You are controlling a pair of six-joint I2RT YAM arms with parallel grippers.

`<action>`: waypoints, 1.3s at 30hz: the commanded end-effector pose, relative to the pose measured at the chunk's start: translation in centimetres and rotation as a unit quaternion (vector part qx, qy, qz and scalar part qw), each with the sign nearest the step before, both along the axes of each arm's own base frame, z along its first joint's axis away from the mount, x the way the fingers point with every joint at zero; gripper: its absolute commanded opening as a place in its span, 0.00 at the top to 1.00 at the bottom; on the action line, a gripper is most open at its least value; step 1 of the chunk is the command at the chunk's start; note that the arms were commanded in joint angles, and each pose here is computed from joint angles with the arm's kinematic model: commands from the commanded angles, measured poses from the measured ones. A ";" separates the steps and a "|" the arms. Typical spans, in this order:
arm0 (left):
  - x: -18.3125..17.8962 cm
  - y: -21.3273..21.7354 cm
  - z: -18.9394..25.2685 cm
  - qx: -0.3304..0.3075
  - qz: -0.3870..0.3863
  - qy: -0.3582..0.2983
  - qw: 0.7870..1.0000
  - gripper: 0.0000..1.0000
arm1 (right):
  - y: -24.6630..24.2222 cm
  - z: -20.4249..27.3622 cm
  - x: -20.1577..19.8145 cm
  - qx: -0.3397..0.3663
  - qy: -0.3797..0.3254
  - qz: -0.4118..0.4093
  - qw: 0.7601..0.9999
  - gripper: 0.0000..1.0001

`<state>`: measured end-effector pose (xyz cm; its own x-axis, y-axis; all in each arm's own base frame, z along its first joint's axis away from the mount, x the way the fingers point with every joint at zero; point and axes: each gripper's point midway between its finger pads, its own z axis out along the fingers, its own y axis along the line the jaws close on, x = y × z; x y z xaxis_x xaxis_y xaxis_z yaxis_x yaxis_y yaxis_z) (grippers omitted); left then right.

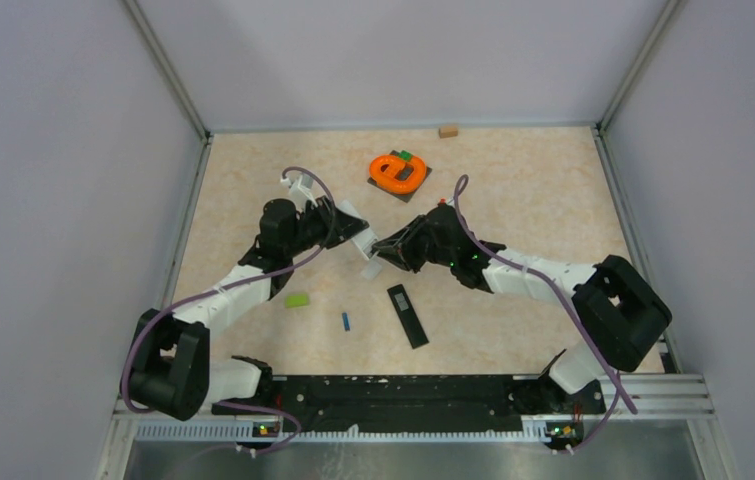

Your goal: Load the batteries into the remote control

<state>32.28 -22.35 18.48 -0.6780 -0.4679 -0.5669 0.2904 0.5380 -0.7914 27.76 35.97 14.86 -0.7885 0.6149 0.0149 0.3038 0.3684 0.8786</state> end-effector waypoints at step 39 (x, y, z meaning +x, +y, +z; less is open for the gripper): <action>-2.8 -2.4 3.3 -0.012 -0.132 -0.016 0.991 1.00 | -4.0 5.9 -1.4 -0.183 -0.363 0.184 0.895 0.06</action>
